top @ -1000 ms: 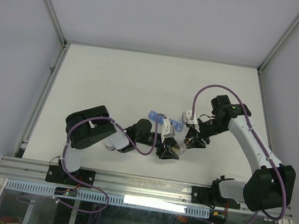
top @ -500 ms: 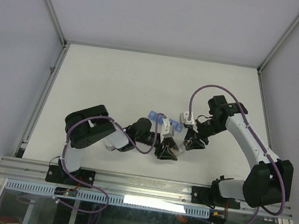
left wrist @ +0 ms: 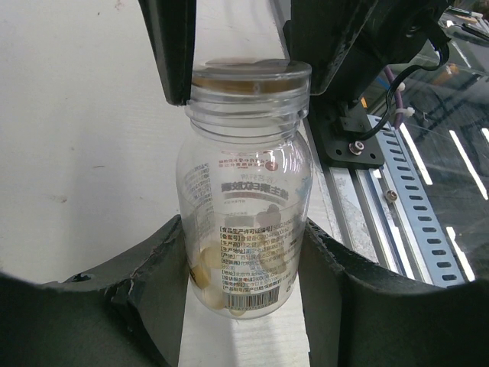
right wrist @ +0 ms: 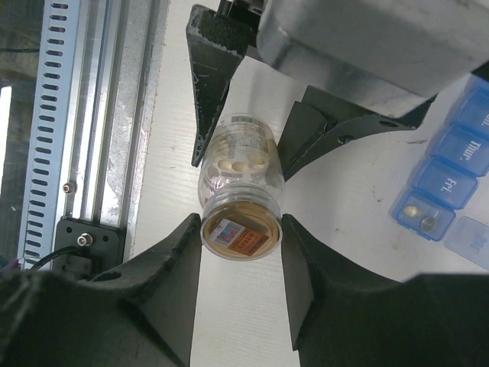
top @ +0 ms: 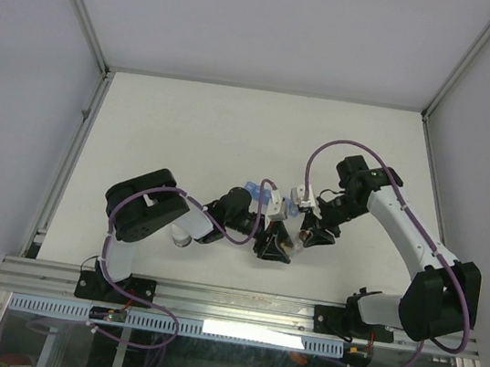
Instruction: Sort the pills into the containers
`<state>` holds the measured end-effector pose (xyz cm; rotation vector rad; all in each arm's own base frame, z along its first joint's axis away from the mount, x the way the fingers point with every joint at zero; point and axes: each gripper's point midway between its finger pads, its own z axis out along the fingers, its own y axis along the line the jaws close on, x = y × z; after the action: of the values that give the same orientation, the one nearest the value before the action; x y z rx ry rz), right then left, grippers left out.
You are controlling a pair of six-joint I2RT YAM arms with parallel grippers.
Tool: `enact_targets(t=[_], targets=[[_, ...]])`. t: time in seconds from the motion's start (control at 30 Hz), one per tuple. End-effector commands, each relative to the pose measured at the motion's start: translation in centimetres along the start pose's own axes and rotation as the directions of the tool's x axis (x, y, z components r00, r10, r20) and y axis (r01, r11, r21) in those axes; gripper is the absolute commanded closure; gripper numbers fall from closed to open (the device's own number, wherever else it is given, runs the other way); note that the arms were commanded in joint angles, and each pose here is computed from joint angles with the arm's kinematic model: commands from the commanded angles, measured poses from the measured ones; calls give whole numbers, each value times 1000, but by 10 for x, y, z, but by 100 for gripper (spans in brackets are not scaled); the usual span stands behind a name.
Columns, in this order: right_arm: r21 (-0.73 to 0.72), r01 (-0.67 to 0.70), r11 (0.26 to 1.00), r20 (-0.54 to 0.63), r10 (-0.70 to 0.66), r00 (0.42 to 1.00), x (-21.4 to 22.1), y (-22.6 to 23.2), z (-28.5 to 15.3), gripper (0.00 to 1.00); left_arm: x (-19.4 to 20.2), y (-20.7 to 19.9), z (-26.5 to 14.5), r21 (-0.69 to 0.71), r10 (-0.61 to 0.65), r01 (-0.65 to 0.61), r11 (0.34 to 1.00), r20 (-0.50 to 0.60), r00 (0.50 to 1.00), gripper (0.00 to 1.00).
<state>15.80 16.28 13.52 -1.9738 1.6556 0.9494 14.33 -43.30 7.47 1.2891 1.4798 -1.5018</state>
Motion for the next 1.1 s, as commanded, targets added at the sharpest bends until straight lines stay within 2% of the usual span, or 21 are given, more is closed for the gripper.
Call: enact_targets(t=[0.0, 0.37, 0.6, 0.77, 0.9, 0.97, 1.07], targets=[[25, 75, 997, -6, -75, 997, -9, -5, -3, 59, -40, -14, 4, 93, 54, -61, 994, 75, 996, 91], [-7, 39, 999, -9, -39, 999, -8, 1, 4, 59, -53, -17, -4, 131, 21, -34, 991, 93, 995, 92], [7, -170, 985, 14, 170, 985, -10, -6, 11, 61, -66, -1, -11, -23, 104, -101, 995, 161, 981, 93], [42, -399, 916, -21, 400, 916, 0, -15, 16, 64, -81, 19, -18, -197, 187, -150, 969, 187, 965, 93], [168, -557, 813, -24, 568, 822, 10, -37, 17, 65, -88, 33, -22, -292, 213, -150, 945, 195, 957, 93], [204, -601, 773, -23, 618, 786, 14, -42, 16, 65, -87, 39, -22, -317, 207, -139, 938, 194, 959, 93], [181, -617, 766, 8, 626, 780, 5, -42, 14, 57, -77, 41, -22, -317, 197, -133, 939, 178, 964, 92]])
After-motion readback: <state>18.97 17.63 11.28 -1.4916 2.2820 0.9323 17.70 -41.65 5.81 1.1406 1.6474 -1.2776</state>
